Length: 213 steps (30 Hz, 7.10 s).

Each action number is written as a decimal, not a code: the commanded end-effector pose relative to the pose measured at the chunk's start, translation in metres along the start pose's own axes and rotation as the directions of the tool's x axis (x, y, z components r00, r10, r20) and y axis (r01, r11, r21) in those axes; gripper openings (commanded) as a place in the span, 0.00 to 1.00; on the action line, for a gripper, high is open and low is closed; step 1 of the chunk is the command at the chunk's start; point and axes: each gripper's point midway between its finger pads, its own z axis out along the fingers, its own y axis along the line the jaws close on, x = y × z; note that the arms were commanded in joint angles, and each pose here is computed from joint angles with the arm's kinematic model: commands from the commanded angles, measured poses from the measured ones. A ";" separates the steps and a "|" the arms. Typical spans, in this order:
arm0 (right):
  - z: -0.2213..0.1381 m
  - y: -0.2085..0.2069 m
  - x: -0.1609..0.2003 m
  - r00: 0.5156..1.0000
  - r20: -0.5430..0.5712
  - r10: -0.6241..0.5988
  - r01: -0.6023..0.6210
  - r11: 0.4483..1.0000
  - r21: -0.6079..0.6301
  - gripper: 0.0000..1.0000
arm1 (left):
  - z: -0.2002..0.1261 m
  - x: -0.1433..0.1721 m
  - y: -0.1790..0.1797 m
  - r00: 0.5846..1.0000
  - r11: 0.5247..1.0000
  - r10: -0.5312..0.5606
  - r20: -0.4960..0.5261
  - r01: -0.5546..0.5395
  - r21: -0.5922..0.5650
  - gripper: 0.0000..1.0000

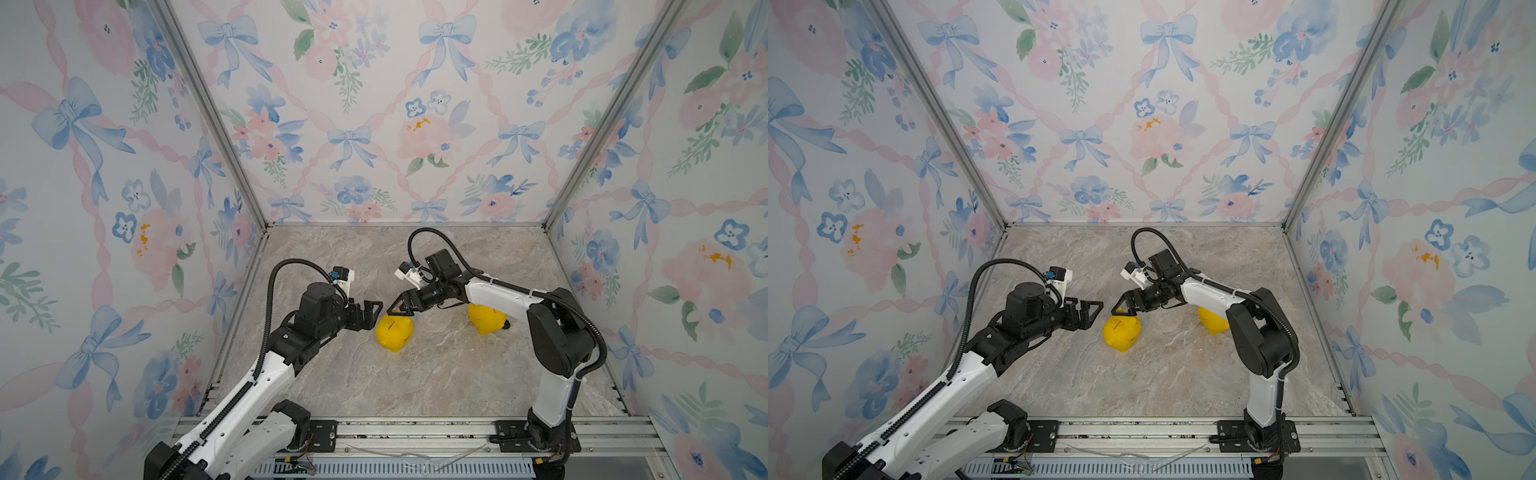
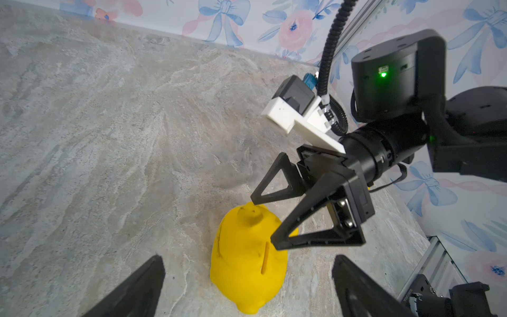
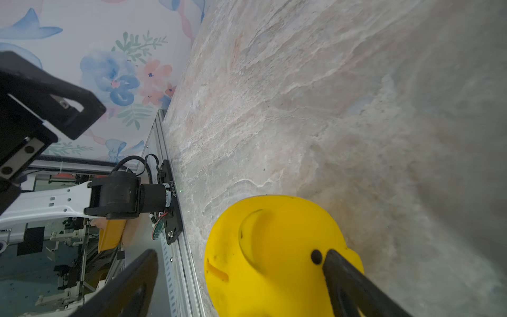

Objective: Open piggy banks
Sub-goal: Move the piggy bank to the center of the board, then adjust the piggy bank at the center of the board.

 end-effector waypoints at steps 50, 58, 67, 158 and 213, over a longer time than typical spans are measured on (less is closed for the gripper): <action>-0.072 -0.038 0.022 0.941 0.333 -0.065 -0.097 0.889 0.447 0.97 | 0.046 0.093 0.012 0.959 0.990 -0.077 -0.273 0.040 -0.139 0.98; -0.113 -0.038 0.036 0.903 0.426 -0.050 -0.173 0.866 0.470 0.96 | 0.067 0.067 0.004 0.955 0.986 -0.008 -0.295 -0.042 -0.164 0.98; -0.132 -0.040 0.044 0.884 0.465 -0.054 -0.198 0.857 0.476 0.96 | 0.092 0.064 0.002 0.913 0.945 0.056 -0.404 -0.179 -0.275 0.98; -0.103 0.000 0.056 0.892 0.448 -0.066 -0.064 0.961 0.270 0.96 | 0.099 0.106 0.029 0.899 0.963 -0.249 -0.361 0.269 0.007 0.98; -0.020 -0.007 0.040 0.921 0.390 -0.002 -0.071 0.982 0.173 0.93 | 0.033 0.077 0.061 0.906 0.929 -0.370 -0.206 0.360 -0.083 0.98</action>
